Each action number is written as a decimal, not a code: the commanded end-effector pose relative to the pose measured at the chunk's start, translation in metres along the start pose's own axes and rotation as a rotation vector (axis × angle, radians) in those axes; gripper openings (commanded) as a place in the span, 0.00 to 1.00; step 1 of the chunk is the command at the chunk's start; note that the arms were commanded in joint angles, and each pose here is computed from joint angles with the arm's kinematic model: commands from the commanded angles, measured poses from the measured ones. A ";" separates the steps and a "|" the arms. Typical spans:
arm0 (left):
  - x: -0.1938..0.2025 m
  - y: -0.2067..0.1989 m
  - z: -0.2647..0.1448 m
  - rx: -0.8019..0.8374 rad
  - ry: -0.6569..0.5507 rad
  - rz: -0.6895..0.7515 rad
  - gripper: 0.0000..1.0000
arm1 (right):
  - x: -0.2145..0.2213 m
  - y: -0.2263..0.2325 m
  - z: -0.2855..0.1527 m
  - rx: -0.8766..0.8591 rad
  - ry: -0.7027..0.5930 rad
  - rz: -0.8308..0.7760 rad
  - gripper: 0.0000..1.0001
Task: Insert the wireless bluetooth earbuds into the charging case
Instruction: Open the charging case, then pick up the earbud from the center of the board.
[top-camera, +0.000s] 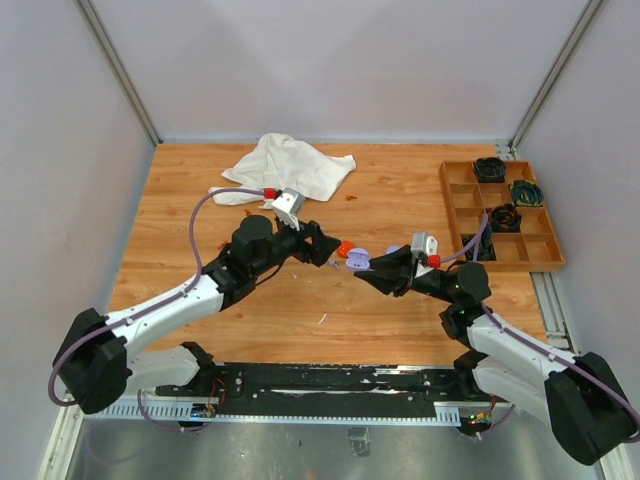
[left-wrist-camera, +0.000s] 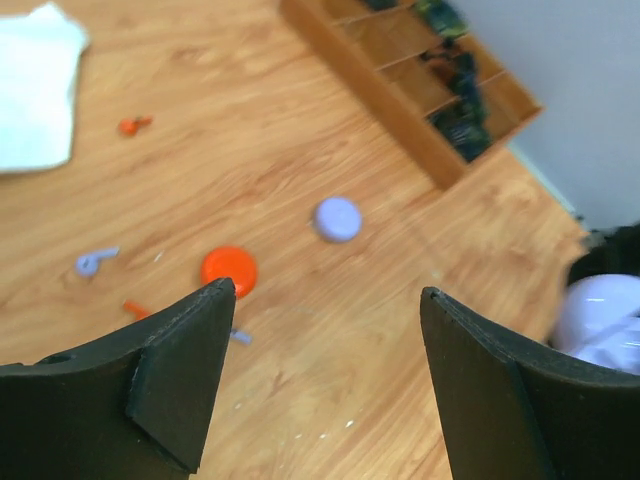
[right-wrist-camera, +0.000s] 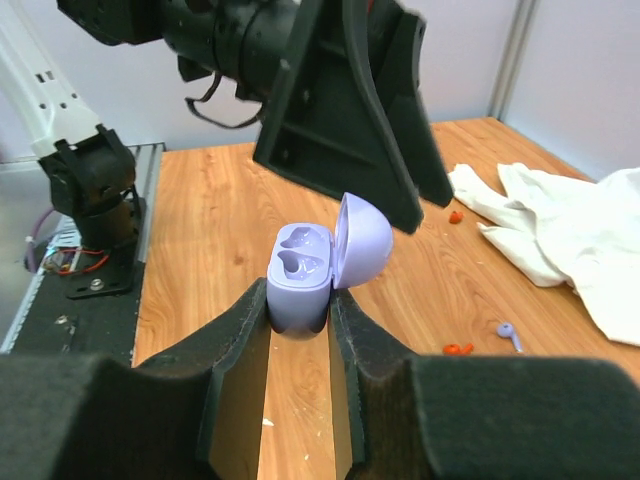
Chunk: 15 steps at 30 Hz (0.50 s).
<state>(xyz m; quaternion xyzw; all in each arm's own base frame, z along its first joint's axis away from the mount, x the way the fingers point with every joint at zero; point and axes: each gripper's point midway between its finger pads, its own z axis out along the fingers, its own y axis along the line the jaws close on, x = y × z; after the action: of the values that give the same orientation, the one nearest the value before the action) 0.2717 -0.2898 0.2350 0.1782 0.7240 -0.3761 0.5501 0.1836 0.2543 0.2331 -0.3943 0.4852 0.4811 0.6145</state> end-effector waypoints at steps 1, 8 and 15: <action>0.023 0.042 0.009 -0.217 0.068 -0.072 0.79 | 0.011 -0.019 -0.010 0.112 0.045 -0.065 0.01; 0.066 0.063 0.031 -0.343 0.204 -0.205 0.64 | 0.017 -0.028 -0.019 0.190 0.073 -0.089 0.01; 0.103 0.074 0.047 -0.426 0.313 -0.228 0.59 | 0.020 -0.031 -0.022 0.213 0.080 -0.090 0.01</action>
<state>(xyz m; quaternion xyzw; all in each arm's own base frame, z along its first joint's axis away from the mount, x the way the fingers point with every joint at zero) 0.3120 -0.2904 0.1173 0.0554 0.8662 -0.2660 0.4194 0.2032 0.2372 0.2122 -0.3735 0.5355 0.4042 0.6406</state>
